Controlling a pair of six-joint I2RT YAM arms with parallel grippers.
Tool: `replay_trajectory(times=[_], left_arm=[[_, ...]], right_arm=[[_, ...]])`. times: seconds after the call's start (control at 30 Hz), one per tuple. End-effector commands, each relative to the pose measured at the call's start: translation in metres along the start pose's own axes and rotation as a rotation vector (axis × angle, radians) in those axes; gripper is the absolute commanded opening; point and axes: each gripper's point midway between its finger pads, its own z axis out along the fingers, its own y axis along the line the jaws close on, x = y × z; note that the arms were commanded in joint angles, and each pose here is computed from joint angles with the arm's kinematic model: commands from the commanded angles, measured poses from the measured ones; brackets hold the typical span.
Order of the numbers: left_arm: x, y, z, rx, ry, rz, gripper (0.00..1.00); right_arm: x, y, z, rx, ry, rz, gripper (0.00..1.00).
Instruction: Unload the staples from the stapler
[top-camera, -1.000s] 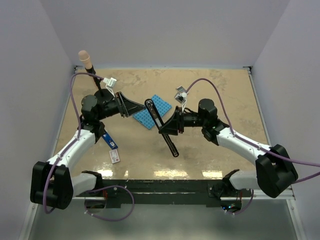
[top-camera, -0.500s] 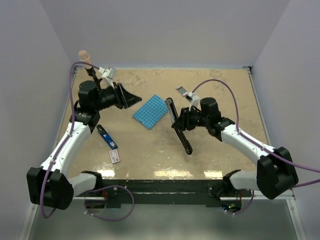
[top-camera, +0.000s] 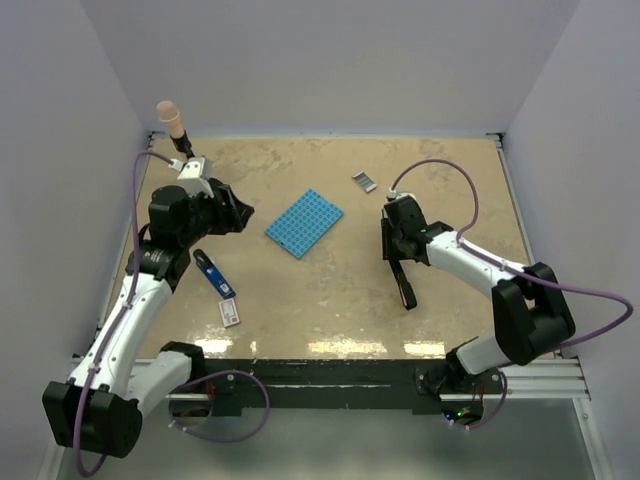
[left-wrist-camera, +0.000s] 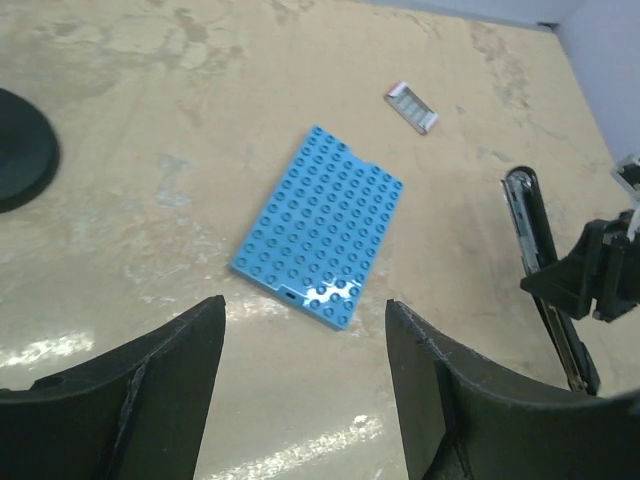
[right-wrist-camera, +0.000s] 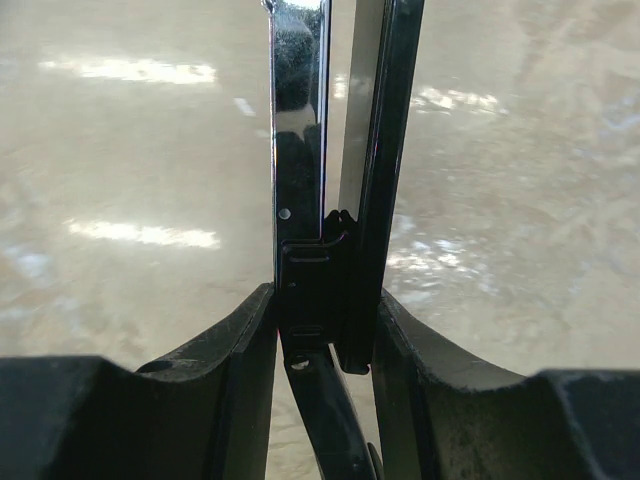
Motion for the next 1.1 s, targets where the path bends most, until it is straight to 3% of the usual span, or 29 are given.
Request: replay_trajectory(times=[0.0,0.43,0.63,1.07], left_arm=[[-0.028,0.031,-0.023,-0.201,-0.140,0.043,0.70],[-0.044,0.045,-0.049,-0.324,-0.234,0.032,0.69],[-0.044,0.046,-0.051,-0.338,-0.238,0.027,0.69],[-0.044,0.051,-0.052,-0.365,-0.244,0.022,0.69]], right_arm=[[-0.030,-0.023,0.000,0.236,-0.083,0.002,0.00],[-0.012,-0.039,-0.010,0.780,-0.015,-0.281,0.00],[0.011,-0.023,-0.001,0.817,0.019,-0.366,0.00],[0.000,-0.014,-0.015,0.858,-0.009,-0.425,0.00]])
